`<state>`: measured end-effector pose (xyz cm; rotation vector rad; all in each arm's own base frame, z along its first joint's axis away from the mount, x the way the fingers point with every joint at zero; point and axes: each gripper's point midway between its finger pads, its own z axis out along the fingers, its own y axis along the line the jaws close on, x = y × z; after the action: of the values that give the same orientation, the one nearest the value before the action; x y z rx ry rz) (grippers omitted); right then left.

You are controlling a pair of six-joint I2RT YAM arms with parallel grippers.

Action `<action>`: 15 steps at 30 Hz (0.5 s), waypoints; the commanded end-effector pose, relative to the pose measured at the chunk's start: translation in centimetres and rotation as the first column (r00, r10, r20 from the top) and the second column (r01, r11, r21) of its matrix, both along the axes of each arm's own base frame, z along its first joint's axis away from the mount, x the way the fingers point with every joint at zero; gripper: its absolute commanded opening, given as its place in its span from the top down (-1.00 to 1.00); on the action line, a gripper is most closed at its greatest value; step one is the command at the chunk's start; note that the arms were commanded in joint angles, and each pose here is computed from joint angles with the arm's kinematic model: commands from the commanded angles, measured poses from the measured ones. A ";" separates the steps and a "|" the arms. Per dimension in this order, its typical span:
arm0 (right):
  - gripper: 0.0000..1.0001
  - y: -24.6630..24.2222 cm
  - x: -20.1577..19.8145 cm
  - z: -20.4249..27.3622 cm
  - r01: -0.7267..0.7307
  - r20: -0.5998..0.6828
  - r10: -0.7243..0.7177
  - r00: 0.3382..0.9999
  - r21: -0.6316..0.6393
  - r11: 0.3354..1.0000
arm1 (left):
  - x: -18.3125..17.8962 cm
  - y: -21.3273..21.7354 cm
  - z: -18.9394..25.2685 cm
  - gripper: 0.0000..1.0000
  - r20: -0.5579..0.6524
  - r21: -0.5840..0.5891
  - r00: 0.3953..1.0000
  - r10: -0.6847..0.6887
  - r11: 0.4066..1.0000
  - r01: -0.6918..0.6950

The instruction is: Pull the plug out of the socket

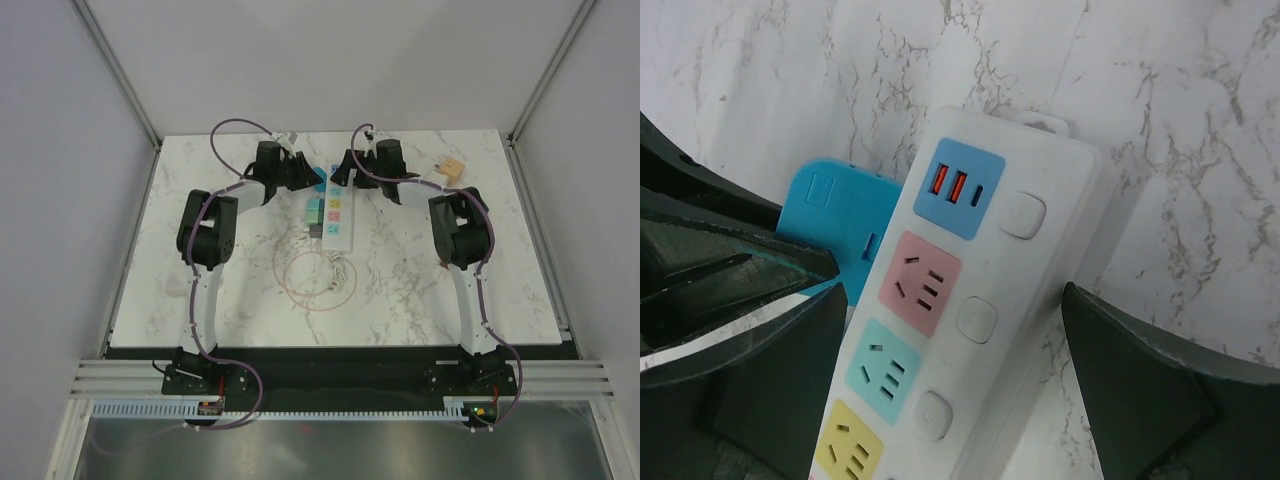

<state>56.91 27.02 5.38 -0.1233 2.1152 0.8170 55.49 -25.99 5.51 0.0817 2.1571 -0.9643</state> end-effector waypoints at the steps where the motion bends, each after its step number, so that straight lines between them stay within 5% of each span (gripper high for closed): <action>1: -0.92 -0.1 1.0 1.0 -0.003 0.034 0.003 0.999 -0.022 1.000 | 0.9 -0.5 1.0 0.38 0.017 -0.059 1.000 -0.006 0.998 0.007; 7: -0.94 -0.5 1.2 0.7 0.024 0.024 -0.024 0.999 -0.029 0.999 | 0.3 -0.5 2.4 0.95 0.063 -0.130 0.998 -0.027 0.991 0.035; 15: -0.94 -0.6 1.4 0.7 0.032 0.008 -0.032 0.999 0.010 0.999 | -0.5 0.4 5.7 0.96 0.138 -0.354 0.989 -0.057 0.929 0.103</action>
<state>57.16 26.31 4.97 -0.0993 2.1431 0.7879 54.69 -25.17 5.55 -0.0297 2.0640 -1.1863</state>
